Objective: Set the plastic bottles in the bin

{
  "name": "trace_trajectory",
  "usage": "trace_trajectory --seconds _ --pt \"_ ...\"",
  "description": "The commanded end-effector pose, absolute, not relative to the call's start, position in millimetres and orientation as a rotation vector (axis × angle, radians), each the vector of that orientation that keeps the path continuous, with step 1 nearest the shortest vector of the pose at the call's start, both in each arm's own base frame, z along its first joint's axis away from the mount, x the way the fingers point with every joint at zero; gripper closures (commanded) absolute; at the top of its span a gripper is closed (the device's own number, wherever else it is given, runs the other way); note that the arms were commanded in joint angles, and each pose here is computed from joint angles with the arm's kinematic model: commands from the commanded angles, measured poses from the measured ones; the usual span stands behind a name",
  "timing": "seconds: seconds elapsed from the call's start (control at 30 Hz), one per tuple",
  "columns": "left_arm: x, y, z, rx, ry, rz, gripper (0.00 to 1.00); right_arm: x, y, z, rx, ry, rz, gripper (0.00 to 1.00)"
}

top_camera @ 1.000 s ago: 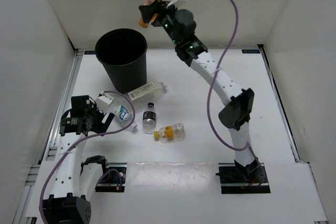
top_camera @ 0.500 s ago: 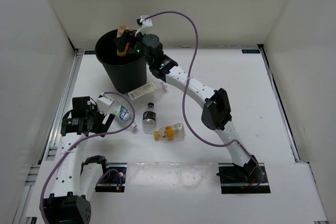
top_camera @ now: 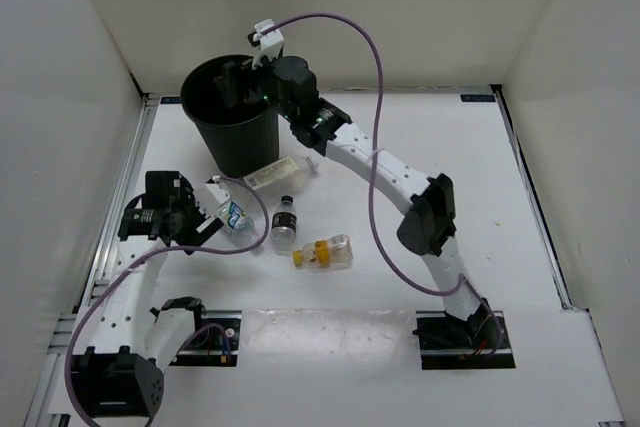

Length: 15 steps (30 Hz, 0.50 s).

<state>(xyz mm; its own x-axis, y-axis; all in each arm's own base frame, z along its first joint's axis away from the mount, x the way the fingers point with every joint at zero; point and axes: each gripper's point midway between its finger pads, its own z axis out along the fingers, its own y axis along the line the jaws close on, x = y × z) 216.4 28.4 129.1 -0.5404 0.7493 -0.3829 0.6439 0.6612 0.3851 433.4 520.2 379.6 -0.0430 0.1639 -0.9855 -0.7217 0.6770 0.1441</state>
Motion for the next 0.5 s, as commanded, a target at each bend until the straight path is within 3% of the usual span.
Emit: trace_trajectory --seconds 0.0,0.27,0.47 --pt "243 22 159 1.369 2.158 0.382 0.00 364 469 513 -0.537 1.227 0.795 0.00" --pt "261 -18 124 2.061 1.790 0.393 0.00 316 393 471 -0.622 1.365 0.686 0.00" --pt "278 -8 97 2.283 1.553 0.569 0.00 292 358 431 -0.639 1.479 0.658 0.00"
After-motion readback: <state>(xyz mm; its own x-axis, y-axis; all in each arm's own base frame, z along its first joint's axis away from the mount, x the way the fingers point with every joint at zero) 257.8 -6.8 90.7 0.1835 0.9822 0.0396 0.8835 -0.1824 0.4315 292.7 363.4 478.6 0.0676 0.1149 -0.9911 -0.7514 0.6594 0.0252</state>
